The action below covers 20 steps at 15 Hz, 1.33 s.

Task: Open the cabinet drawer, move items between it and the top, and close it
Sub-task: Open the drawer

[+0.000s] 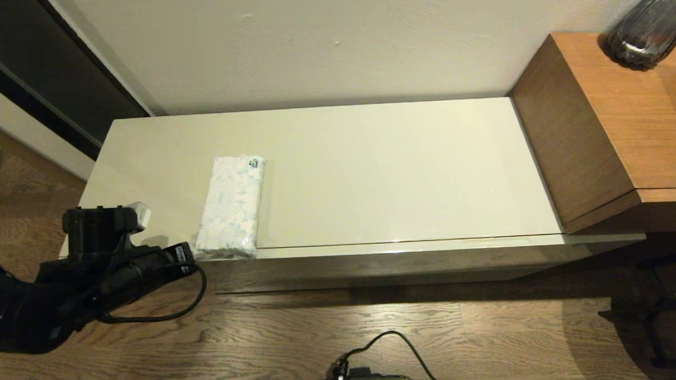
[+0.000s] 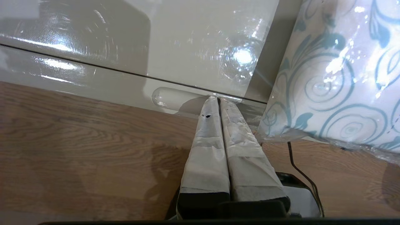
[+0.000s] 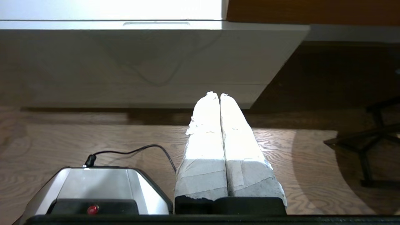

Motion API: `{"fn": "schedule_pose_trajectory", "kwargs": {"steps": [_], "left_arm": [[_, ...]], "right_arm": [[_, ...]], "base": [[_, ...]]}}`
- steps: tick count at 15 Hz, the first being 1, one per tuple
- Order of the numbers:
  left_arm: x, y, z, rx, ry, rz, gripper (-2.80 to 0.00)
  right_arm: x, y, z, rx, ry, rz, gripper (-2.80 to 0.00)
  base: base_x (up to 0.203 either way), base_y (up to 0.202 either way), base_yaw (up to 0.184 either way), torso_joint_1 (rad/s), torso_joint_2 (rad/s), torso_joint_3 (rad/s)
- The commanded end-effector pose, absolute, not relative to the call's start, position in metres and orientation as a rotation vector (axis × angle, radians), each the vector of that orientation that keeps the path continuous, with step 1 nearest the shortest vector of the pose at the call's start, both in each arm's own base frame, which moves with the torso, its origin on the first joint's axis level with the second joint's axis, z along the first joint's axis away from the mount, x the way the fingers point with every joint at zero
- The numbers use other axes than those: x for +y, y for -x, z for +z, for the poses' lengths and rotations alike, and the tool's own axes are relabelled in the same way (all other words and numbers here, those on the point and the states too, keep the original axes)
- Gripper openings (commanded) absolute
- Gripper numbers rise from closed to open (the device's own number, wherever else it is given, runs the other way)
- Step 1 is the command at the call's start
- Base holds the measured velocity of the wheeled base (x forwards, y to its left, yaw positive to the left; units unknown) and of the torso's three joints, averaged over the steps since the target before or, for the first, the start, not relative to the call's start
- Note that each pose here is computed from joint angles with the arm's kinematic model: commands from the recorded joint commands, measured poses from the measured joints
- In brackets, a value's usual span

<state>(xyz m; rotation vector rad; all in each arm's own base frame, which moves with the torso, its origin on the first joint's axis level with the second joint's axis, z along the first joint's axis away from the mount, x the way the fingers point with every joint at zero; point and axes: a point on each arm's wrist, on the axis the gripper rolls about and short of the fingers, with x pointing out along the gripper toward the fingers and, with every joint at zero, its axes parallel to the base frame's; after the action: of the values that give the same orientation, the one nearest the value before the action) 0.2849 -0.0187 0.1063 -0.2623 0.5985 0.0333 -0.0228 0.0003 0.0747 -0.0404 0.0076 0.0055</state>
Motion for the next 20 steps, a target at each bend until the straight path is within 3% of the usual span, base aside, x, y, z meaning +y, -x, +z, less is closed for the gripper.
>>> {"fn": "schedule_pose_trajectory", "kwargs": {"steps": [1, 6, 10, 16, 20], "left_arm": [[-0.027, -0.276, 0.093, 0.668, 0.253, 0.006, -2.8], [-0.031, -0.265, 0.057, 0.835, 0.255, -0.029, -2.8], [-0.034, -0.251, 0.06, 0.932, 0.27, -0.081, -2.8], [-0.034, -0.216, 0.12, 1.004, 0.378, -0.262, -2.8], [-0.034, -0.167, 0.192, 1.049, 0.558, -0.519, -2.8]], "right_arm": [[0.0, 0.023, 0.075, 0.008, 0.041, 0.006, -2.8], [0.0, 0.023, 0.075, 0.008, 0.041, 0.006, -2.8], [0.0, 0.023, 0.075, 0.009, 0.043, 0.006, -2.8], [0.0, 0.023, 0.075, 0.008, 0.041, 0.006, -2.8], [0.0, 0.023, 0.075, 0.008, 0.041, 0.005, -2.8]], "base": [[0.0, 0.0, 0.0, 0.0, 0.0, 0.0], [0.0, 0.0, 0.0, 0.0, 0.0, 0.0], [0.0, 0.0, 0.0, 0.0, 0.0, 0.0], [0.0, 0.0, 0.0, 0.0, 0.01, -0.002], [0.0, 0.0, 0.0, 0.0, 0.0, 0.0]]}}
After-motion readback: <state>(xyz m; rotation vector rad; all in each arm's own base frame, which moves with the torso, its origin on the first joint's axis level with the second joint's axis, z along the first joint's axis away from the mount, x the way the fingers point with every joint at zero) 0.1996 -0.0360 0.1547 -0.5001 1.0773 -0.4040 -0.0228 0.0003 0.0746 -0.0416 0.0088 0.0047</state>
